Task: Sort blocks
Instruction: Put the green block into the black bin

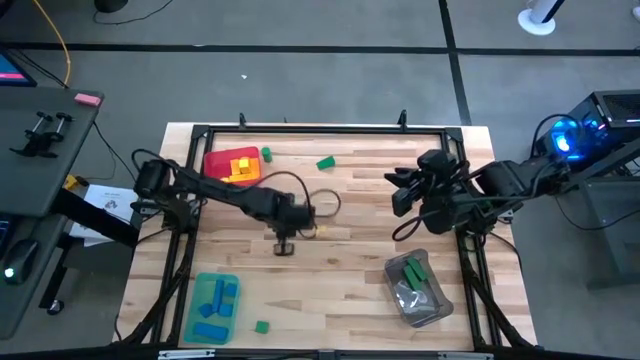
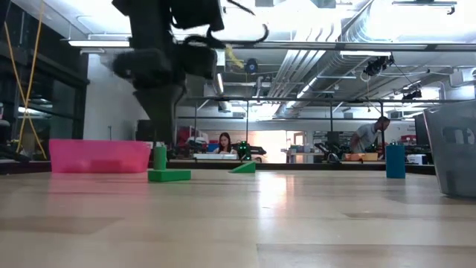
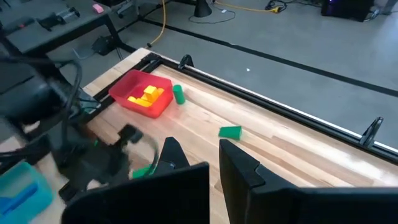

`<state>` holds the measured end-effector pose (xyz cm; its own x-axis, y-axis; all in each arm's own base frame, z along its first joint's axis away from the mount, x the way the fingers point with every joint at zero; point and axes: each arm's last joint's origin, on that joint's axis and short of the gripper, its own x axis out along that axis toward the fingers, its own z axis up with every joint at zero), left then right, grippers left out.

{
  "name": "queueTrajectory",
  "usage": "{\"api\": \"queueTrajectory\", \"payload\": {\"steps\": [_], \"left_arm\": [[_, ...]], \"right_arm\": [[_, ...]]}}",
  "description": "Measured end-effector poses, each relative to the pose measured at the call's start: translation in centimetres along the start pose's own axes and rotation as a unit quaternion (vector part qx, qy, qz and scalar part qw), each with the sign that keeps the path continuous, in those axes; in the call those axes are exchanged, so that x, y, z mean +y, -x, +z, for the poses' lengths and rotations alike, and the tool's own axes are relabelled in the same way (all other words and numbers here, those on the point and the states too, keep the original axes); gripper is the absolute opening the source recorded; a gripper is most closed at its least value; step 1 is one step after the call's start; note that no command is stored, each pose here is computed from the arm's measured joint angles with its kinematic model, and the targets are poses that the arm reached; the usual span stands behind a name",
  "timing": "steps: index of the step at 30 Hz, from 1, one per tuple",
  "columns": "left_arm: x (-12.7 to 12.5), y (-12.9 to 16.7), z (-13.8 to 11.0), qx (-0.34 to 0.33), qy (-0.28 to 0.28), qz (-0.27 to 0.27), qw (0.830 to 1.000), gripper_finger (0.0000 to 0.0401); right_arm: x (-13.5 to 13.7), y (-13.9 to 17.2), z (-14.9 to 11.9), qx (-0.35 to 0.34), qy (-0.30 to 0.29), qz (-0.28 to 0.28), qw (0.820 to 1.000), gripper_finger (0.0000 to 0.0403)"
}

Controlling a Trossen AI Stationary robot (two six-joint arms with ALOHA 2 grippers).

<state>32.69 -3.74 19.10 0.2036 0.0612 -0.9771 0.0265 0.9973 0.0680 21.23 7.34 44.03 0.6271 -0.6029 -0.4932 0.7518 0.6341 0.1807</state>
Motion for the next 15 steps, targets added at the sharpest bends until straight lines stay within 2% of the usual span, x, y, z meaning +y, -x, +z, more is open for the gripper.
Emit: {"api": "queueTrajectory", "payload": {"steps": [3, 7, 11, 15], "left_arm": [[1.3, -0.3, -0.2, -0.010, 0.133, 0.002, 0.991, 0.0000], [2.6, -0.8, -1.1, -0.009, 0.299, 0.049, 0.953, 0.0002], [2.6, -2.0, -2.1, 0.005, 0.370, 0.060, 0.927, 0.0021], [2.5, -2.1, -2.3, 0.011, 0.387, 0.047, 0.921, 0.0060]], "right_arm": [[0.3, -0.3, -0.3, 0.004, 0.009, -0.005, 1.000, 0.0000], [0.5, -0.5, -0.5, 0.012, 0.016, -0.007, 1.000, 0.0000], [0.6, -0.5, -0.6, 0.016, 0.015, -0.006, 1.000, 0.0000], [0.5, -0.5, -0.6, 0.017, 0.021, -0.009, 1.000, 0.0000]]}}
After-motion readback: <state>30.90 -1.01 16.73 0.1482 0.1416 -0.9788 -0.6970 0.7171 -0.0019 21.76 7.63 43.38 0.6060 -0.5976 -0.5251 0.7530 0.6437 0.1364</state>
